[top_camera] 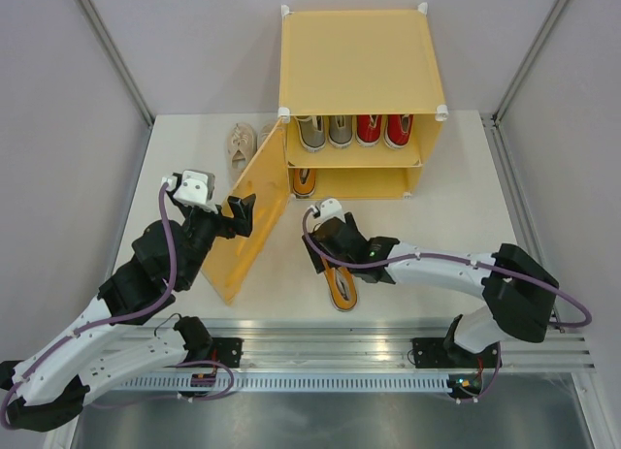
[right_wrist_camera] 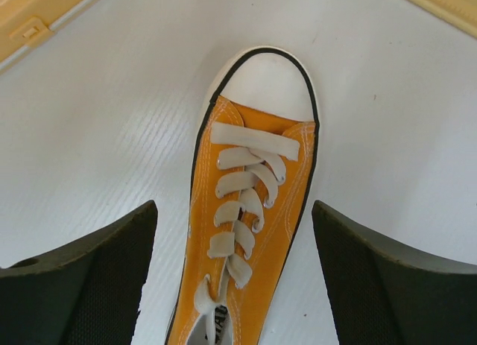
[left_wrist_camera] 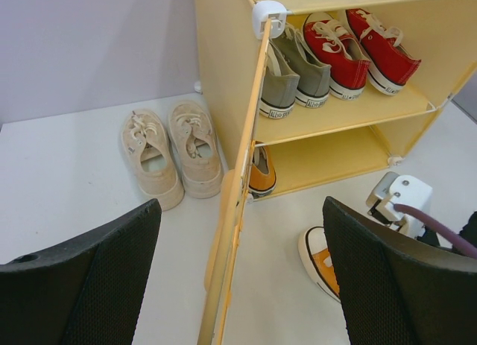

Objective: Place and organize the shoes in the shoe cabinet

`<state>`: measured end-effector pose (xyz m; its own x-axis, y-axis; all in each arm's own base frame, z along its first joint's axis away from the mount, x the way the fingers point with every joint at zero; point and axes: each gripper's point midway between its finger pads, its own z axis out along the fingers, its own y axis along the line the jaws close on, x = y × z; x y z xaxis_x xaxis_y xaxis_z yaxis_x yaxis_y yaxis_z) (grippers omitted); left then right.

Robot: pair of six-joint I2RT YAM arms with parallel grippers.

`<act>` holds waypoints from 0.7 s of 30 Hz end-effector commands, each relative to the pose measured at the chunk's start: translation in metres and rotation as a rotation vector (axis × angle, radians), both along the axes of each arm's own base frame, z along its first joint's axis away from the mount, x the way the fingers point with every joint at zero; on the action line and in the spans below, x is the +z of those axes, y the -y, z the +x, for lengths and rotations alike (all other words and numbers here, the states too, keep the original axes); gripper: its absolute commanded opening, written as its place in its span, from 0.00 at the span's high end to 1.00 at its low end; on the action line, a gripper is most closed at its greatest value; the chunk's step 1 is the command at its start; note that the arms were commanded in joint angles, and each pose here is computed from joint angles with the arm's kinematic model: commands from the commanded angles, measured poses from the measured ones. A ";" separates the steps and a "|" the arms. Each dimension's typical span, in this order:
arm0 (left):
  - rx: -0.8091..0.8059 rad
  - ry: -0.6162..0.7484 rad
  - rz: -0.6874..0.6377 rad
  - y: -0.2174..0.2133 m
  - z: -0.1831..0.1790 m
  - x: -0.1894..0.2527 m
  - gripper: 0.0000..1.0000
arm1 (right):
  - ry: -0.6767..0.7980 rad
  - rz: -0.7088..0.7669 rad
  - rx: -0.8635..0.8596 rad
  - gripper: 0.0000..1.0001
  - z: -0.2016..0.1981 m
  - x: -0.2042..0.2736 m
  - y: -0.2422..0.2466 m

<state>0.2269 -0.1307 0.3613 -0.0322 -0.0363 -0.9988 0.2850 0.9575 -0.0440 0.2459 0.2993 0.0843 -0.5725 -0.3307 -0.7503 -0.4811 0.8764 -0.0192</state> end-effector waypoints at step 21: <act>0.008 -0.032 0.029 0.002 0.003 -0.008 0.09 | -0.177 0.121 -0.229 0.09 -0.060 -0.054 0.027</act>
